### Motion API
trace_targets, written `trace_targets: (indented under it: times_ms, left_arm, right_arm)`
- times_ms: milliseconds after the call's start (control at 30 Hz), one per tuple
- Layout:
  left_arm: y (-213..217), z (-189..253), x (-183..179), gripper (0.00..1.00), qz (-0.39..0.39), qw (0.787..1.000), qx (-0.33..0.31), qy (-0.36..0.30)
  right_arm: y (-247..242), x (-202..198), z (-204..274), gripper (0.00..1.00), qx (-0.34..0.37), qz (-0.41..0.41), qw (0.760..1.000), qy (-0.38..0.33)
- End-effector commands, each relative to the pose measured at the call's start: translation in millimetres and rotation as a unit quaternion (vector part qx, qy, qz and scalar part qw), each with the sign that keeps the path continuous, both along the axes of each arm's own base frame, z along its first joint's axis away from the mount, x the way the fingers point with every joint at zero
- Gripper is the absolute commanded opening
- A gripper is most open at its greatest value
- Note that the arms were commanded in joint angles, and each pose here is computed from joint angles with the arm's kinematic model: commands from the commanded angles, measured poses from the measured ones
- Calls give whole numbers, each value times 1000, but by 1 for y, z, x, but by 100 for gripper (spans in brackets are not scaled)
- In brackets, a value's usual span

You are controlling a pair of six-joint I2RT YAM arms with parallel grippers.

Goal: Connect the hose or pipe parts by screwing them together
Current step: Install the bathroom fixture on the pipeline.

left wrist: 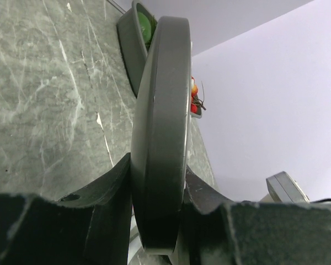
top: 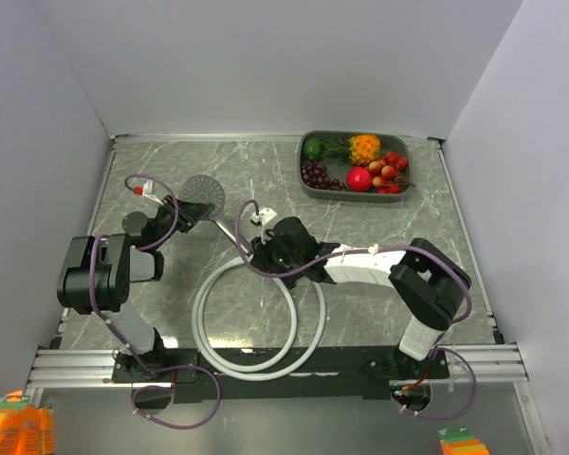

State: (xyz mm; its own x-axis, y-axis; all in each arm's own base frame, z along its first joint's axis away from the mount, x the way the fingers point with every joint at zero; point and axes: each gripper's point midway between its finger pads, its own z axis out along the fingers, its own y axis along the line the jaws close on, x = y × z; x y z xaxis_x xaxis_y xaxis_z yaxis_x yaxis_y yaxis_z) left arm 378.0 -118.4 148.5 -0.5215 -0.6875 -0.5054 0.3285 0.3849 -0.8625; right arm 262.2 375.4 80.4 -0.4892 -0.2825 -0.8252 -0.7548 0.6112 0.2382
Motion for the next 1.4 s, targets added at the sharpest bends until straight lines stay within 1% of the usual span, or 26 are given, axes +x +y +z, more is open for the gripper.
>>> trace_targets:
  times_ms: [0, 233, 367, 400, 467, 500, 633, 667, 733, 767, 833, 867, 933, 1000, 1067, 1100, 1267, 1300, 1333, 1367]
  left_arm:
    - [-32, 10, -23, 1, -90, 996, -3, -28]
    - [-38, 24, -28, 1, -108, 993, -20, -37]
    - [-40, 39, -34, 1, -125, 990, -40, -48]
    - [-41, 41, -36, 1, -130, 989, -52, -42]
    - [-43, 48, -38, 1, -137, 988, -59, -49]
    - [-44, 49, -40, 1, -140, 987, -60, -51]
    - [-45, 51, -42, 1, -145, 986, -55, -60]
    - [-53, 49, -46, 1, -159, 984, -56, -58]
    - [-55, 48, -47, 1, -165, 983, -57, -58]
    - [-56, 48, -47, 1, -168, 982, -60, -60]
    - [-59, 50, -51, 1, -178, 980, -61, -65]
    - [-61, 50, -52, 1, -181, 980, -60, -65]
    - [-63, 51, -53, 1, -185, 979, -56, -70]
    - [-66, 53, -56, 1, -190, 977, -50, -78]
    - [-67, 55, -56, 1, -192, 977, -43, -85]
    - [-67, 53, -55, 1, -191, 977, -41, -81]
    - [-68, 56, -57, 1, -196, 975, -21, -106]
    - [-68, 55, -58, 1, -197, 974, -18, -106]
    - [-68, 56, -58, 1, -199, 974, -13, -111]
    - [-70, 57, -60, 1, -208, 971, -9, -116]
  right_arm:
    - [33, 29, 94, 21, 138, 11, 988, -62]
    - [30, 24, 107, 21, 170, 21, 983, -71]
    - [25, 24, 126, 21, 218, 27, 973, -67]
    - [24, 23, 131, 21, 234, 31, 969, -72]
    - [20, 23, 141, 21, 262, 37, 962, -62]
    - [19, 23, 148, 21, 281, 41, 956, -68]
    - [17, 18, 154, 22, 321, 75, 944, -35]
    - [18, 16, 158, 22, 330, 81, 940, -24]
    - [18, 16, 160, 23, 338, 96, 936, -17]
    - [18, 11, 162, 23, 344, 112, 932, -2]
    - [17, 14, 164, 23, 351, 124, 928, 9]
    - [16, 9, 166, 23, 356, 139, 924, 27]
    - [12, 13, 166, 23, 368, 144, 918, 32]
    - [9, 14, 164, 23, 377, 153, 912, 58]
    - [4, 17, 167, 24, 391, 153, 904, 78]
    - [4, 18, 163, 24, 393, 153, 903, 88]
    - [-3, 24, 159, 23, 413, 135, 893, 118]
    - [-3, 26, 152, 22, 414, 131, 892, 128]
    - [-3, 26, 151, 22, 420, 127, 887, 146]
    - [-4, 28, 148, 22, 427, 129, 883, 147]
